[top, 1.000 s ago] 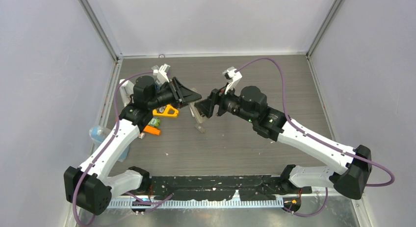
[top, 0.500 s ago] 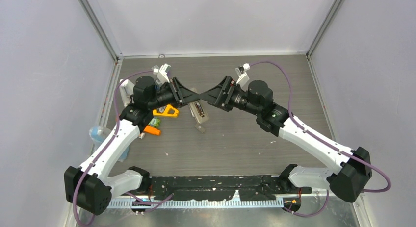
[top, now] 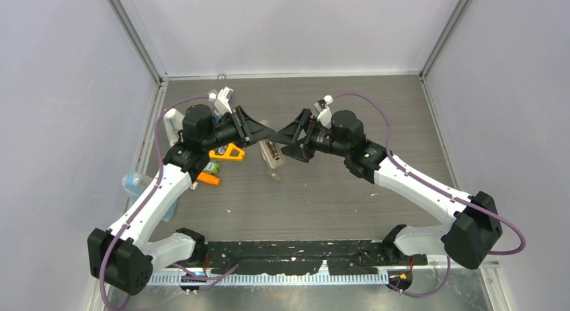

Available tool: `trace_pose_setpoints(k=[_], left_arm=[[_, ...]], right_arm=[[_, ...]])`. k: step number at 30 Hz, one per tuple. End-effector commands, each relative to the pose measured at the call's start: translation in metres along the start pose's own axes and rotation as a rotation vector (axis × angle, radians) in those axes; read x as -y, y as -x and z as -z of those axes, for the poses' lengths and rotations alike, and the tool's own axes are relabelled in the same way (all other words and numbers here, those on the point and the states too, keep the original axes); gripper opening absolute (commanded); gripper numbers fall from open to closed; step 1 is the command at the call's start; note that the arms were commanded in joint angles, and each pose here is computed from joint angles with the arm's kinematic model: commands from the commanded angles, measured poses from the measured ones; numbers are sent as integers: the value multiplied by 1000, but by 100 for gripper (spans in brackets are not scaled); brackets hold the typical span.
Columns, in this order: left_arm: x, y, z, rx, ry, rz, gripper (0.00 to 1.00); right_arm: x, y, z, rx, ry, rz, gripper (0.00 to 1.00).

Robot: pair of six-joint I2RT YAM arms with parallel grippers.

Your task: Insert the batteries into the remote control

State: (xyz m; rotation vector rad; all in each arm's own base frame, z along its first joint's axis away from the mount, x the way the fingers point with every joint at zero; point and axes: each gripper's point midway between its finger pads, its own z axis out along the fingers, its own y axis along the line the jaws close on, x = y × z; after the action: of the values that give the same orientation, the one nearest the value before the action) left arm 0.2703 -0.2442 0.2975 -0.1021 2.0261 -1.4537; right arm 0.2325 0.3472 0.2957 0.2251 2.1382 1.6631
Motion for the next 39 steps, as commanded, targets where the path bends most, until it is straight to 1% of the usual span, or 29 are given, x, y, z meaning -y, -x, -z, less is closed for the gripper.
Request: trace_pose_setpoints(k=[1, 5, 9, 25, 27, 29, 30, 32, 36, 39], left_arm=[[19, 9, 6, 41, -60, -72, 0], [18, 7, 7, 33, -63, -79, 0], [19, 6, 8, 32, -68, -89, 0], [25, 5, 11, 29, -86, -110, 0], [26, 6, 11, 29, -86, -109, 0], [24, 5, 10, 27, -82, -108, 0], [24, 5, 10, 26, -83, -107, 0], [22, 4, 10, 22, -78, -103, 0], [21, 3, 10, 21, -78, -102, 0], [22, 3, 12, 24, -82, -104, 0]], right_arm=[[-4, -6, 0, -34, 20, -46, 81], [-3, -6, -3, -36, 20, -60, 78], [-2, -6, -6, -42, 17, -67, 70], [2, -8, -10, -65, 2, -81, 62], [1, -9, -10, -71, 11, -72, 64], [-4, -7, -9, -63, 36, -59, 73], [-8, -7, -7, -56, 48, -52, 80], [-15, -4, -5, -40, 72, -36, 84], [-25, -2, -4, -33, 105, -40, 86], [-19, -4, -5, -39, 111, -73, 84]])
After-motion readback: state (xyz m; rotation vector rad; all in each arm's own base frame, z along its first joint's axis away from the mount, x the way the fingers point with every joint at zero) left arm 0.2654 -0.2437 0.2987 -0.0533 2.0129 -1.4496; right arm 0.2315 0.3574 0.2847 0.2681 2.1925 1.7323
